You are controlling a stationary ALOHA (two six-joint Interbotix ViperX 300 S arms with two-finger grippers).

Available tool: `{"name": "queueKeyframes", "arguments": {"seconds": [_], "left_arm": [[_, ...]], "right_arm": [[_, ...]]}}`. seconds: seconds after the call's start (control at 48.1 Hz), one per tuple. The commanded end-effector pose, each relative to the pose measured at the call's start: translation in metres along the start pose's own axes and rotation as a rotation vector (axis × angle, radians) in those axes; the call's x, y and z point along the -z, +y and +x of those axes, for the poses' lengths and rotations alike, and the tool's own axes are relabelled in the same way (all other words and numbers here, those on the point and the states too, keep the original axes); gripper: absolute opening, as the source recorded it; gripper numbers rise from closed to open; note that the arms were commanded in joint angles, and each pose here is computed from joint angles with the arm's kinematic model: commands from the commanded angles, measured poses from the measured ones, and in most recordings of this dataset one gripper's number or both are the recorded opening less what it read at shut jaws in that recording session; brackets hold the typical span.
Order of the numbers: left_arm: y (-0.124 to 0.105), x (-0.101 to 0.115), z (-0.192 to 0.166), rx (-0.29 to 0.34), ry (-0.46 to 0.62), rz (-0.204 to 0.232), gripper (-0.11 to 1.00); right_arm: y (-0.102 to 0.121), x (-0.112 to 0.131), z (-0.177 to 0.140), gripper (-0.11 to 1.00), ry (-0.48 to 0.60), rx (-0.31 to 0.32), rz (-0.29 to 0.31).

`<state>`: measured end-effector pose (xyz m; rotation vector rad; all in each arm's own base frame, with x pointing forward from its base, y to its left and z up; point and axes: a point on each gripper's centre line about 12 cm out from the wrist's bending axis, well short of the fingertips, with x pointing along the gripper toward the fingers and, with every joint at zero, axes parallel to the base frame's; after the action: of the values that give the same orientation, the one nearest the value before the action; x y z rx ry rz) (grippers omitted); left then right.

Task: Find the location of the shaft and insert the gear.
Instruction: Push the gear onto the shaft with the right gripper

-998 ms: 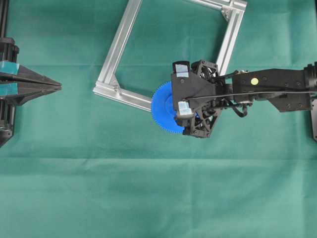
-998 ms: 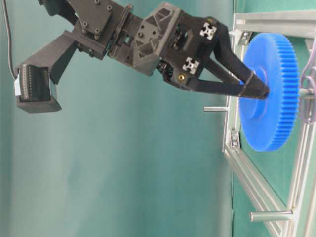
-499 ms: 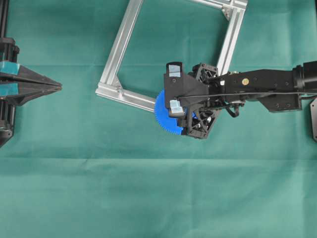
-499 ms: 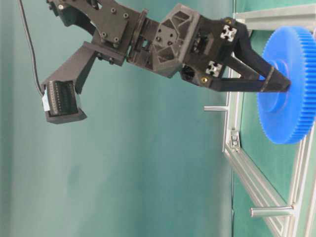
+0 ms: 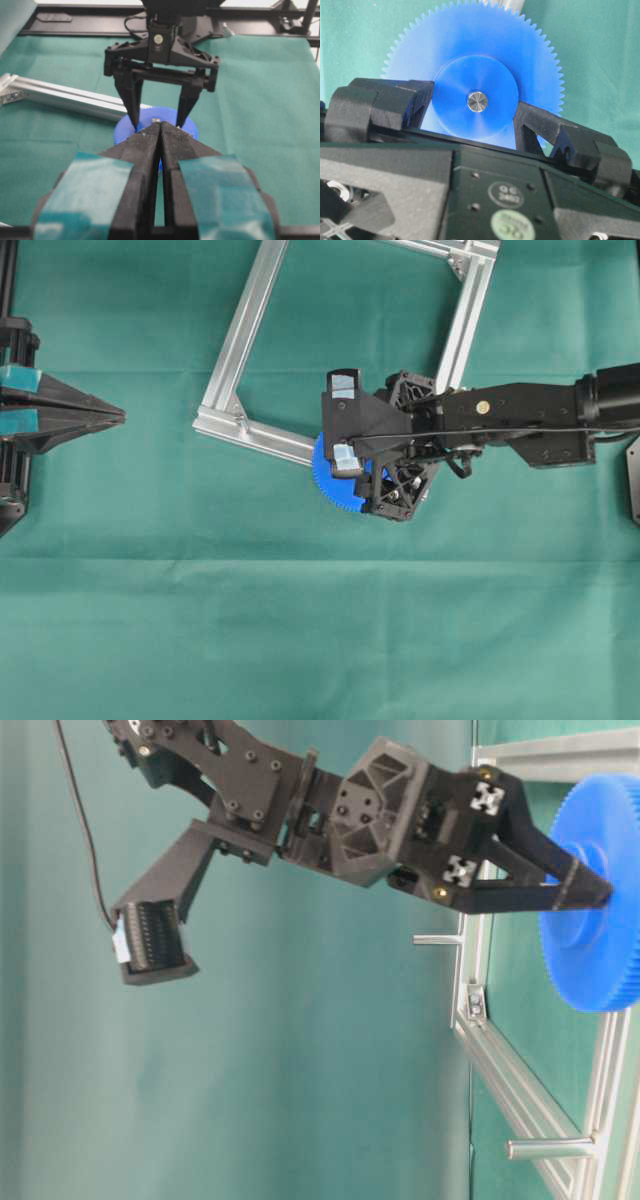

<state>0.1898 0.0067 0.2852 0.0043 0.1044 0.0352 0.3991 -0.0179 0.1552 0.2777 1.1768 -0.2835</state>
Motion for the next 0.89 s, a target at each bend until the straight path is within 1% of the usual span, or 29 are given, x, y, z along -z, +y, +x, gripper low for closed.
{"name": "queueKeyframes", "arguments": {"seconds": [0.0, 0.416, 0.603, 0.645, 0.707, 0.749, 0.873], "left_arm": [[0.001, -0.011, 0.001, -0.003, -0.026, -0.003, 0.01], [0.001, -0.011, 0.001, -0.003, -0.026, -0.003, 0.01], [0.001, -0.012, 0.0, -0.003, -0.029, -0.003, 0.01], [0.001, -0.012, 0.0, -0.003, -0.029, -0.003, 0.01], [0.001, -0.012, 0.0, -0.003, -0.029, -0.005, 0.01], [0.001, -0.012, 0.0, -0.003, -0.029, -0.003, 0.01], [0.001, -0.011, 0.0, -0.003, -0.028, -0.005, 0.01]], "right_arm": [[0.003, -0.01, -0.008, 0.7, -0.041, -0.017, 0.004], [0.004, -0.01, -0.004, 0.7, -0.036, -0.021, 0.007], [0.005, -0.011, -0.008, 0.7, -0.046, -0.025, 0.005], [0.004, -0.012, -0.011, 0.73, -0.052, -0.025, 0.004], [0.005, -0.012, -0.015, 0.83, -0.06, -0.027, 0.002], [0.005, -0.013, -0.019, 0.87, -0.069, -0.029, 0.001], [0.005, -0.016, -0.032, 0.86, -0.098, -0.037, -0.002]]}}
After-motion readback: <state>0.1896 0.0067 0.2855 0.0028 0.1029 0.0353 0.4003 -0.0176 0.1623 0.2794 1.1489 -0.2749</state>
